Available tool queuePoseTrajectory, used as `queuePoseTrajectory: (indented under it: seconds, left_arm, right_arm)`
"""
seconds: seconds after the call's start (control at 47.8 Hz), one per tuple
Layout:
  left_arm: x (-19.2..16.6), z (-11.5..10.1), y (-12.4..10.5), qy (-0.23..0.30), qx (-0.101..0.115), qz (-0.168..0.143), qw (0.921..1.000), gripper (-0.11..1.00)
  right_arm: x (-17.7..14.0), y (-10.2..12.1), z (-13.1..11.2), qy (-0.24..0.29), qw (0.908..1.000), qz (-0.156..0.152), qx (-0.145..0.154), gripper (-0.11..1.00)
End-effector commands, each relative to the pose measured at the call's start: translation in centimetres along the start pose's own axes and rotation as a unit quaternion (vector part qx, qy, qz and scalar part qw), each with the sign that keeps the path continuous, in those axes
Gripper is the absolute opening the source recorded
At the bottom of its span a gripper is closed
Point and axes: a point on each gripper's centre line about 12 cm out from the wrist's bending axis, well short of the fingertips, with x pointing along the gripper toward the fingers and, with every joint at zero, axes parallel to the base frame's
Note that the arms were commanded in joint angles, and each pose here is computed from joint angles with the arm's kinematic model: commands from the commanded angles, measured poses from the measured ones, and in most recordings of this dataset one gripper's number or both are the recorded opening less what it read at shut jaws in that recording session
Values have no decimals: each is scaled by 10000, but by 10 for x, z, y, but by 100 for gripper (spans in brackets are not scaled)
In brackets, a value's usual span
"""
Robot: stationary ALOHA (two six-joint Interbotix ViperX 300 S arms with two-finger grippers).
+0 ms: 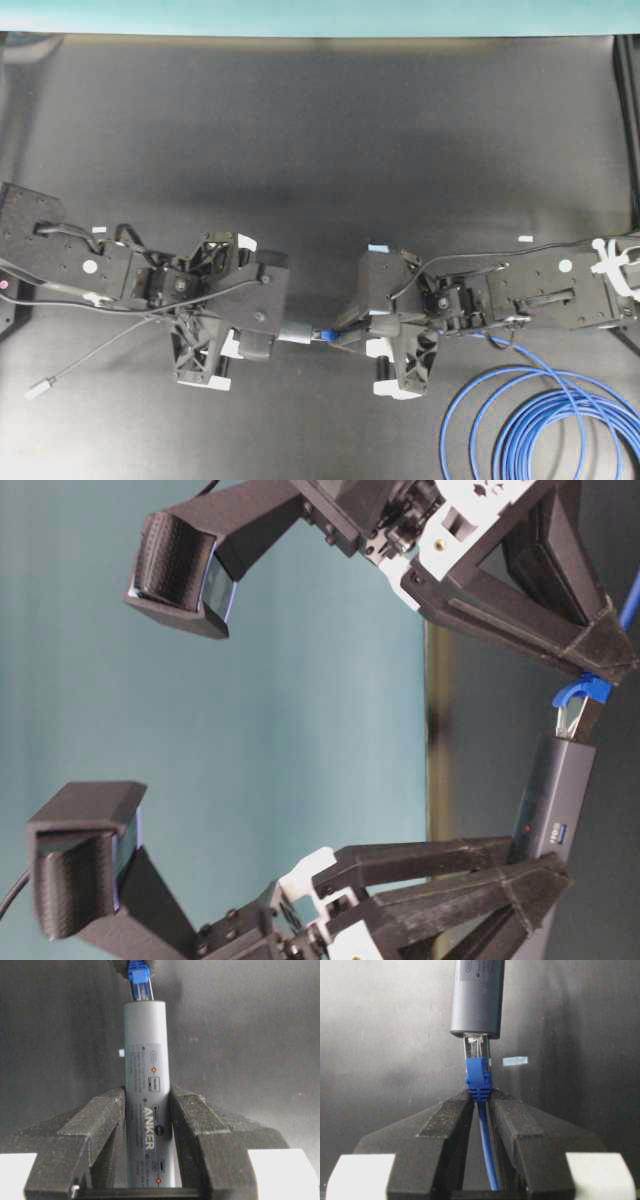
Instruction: Insert the LAN cable into the hub.
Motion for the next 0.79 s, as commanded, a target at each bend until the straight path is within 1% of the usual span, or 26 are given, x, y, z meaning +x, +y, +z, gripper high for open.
queuePoseTrajectory:
  seconds: [0.0, 0.293, 0.439, 0.523, 0.69, 0.774]
  left_arm:
    - [-2, 14, 0, -200, 11, 6, 9998, 28]
    - [3, 14, 0, -123, 11, 4, 9999, 28]
    - [4, 15, 0, 0, 18, 6, 10000, 28]
    - [6, 20, 1, 38, 41, 9, 10000, 28]
    - [12, 26, 1, 200, 70, 11, 9998, 28]
    - [13, 27, 1, 345, 144, 4, 9993, 28]
  right_arm:
    - [1, 4, 21, -264, 9996, 49, -5, 12]
    - [4, 3, 22, -116, 9999, 12, 28, 12]
    - [5, 0, 13, 341, 9993, -90, 89, 12]
    - [6, -1, 12, 475, 9988, -118, 87, 12]
    - [7, -3, 18, 341, 9993, -122, 111, 12]
    - [7, -5, 21, 246, 9995, -124, 140, 12]
